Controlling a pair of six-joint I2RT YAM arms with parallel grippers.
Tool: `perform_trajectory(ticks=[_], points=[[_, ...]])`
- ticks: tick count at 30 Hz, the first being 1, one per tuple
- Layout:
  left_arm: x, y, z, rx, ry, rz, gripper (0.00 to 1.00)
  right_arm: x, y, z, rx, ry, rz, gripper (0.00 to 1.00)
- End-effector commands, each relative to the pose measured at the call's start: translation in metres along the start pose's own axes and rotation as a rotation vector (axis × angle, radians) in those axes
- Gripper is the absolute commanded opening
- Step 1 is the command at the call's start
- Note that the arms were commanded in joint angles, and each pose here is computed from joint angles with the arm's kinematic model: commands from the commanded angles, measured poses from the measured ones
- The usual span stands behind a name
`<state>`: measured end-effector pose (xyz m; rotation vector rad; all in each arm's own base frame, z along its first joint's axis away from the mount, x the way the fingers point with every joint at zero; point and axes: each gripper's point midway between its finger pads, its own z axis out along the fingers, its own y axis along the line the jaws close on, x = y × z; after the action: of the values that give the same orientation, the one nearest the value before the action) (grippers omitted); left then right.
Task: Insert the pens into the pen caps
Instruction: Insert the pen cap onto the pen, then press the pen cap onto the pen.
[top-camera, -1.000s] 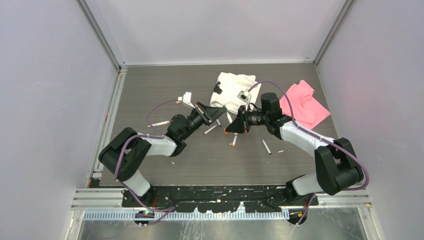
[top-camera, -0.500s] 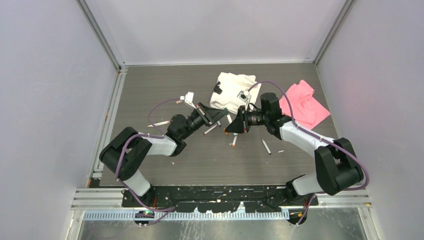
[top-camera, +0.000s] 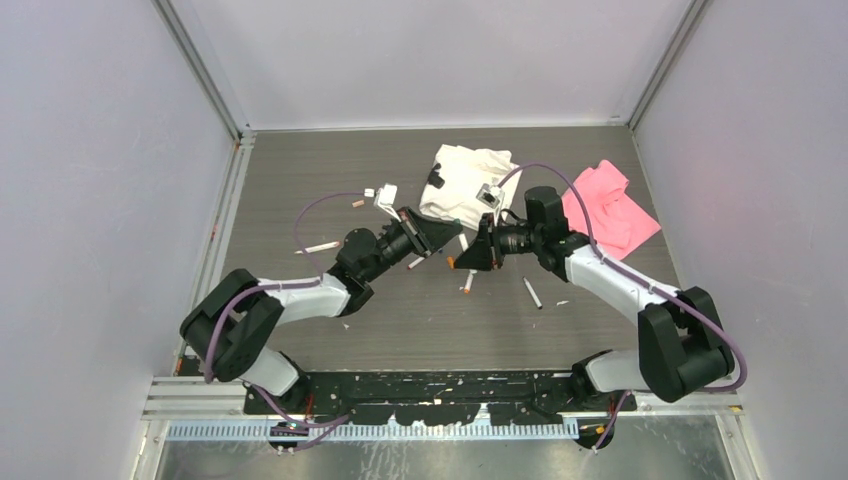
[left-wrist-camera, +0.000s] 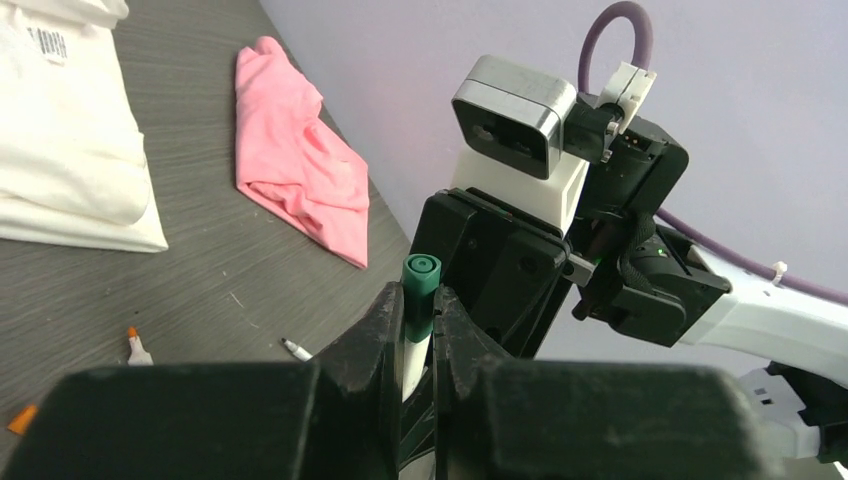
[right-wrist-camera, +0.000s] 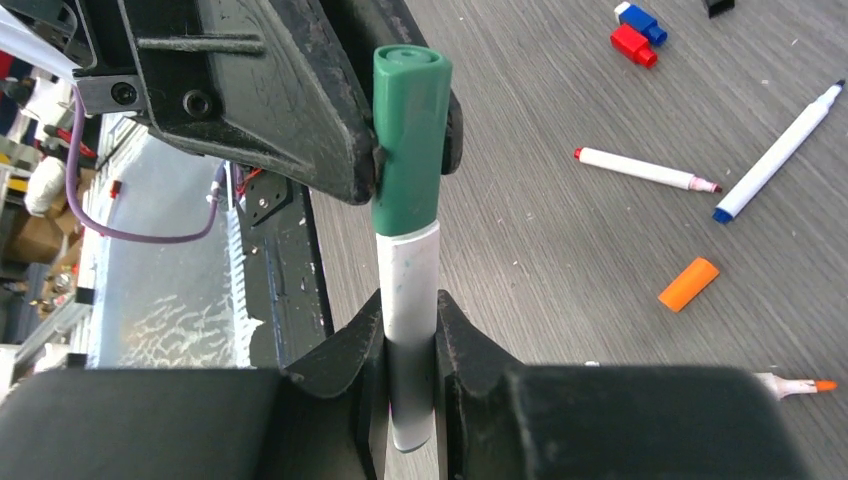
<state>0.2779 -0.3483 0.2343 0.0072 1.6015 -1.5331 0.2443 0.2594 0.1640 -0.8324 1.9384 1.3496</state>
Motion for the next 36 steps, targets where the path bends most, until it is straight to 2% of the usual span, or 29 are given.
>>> perform_trajectory(ticks=[1,5,22,24,28,30,33,36], points=[[0.018,-0.031,-0.004,0.077,0.095,0.086,0.01,-0.037,0.001,-0.01,0.043,-0.078,-0.171,0.01],[0.016,-0.038,-0.008,0.094,0.093,0.088,0.04,-0.04,0.005,-0.017,0.04,-0.077,-0.22,0.01],[0.002,-0.06,-0.027,0.109,0.074,0.146,0.36,-0.037,0.027,-0.024,-0.051,-0.082,-0.294,0.01],[0.001,-0.061,-0.034,0.116,0.067,0.177,0.43,-0.037,0.032,-0.025,-0.074,-0.081,-0.298,0.01],[-0.009,-0.066,-0.048,0.135,0.03,0.28,0.69,-0.031,0.046,-0.029,-0.142,-0.053,-0.301,0.01],[-0.017,-0.073,-0.053,0.156,0.019,0.319,0.78,-0.029,0.052,-0.03,-0.169,-0.036,-0.308,0.01],[-0.029,-0.08,-0.051,0.17,0.013,0.337,0.85,-0.028,0.058,-0.032,-0.199,-0.028,-0.305,0.01],[-0.038,-0.09,-0.041,0.202,-0.01,0.339,0.86,-0.026,0.064,-0.033,-0.235,-0.025,-0.302,0.01]])
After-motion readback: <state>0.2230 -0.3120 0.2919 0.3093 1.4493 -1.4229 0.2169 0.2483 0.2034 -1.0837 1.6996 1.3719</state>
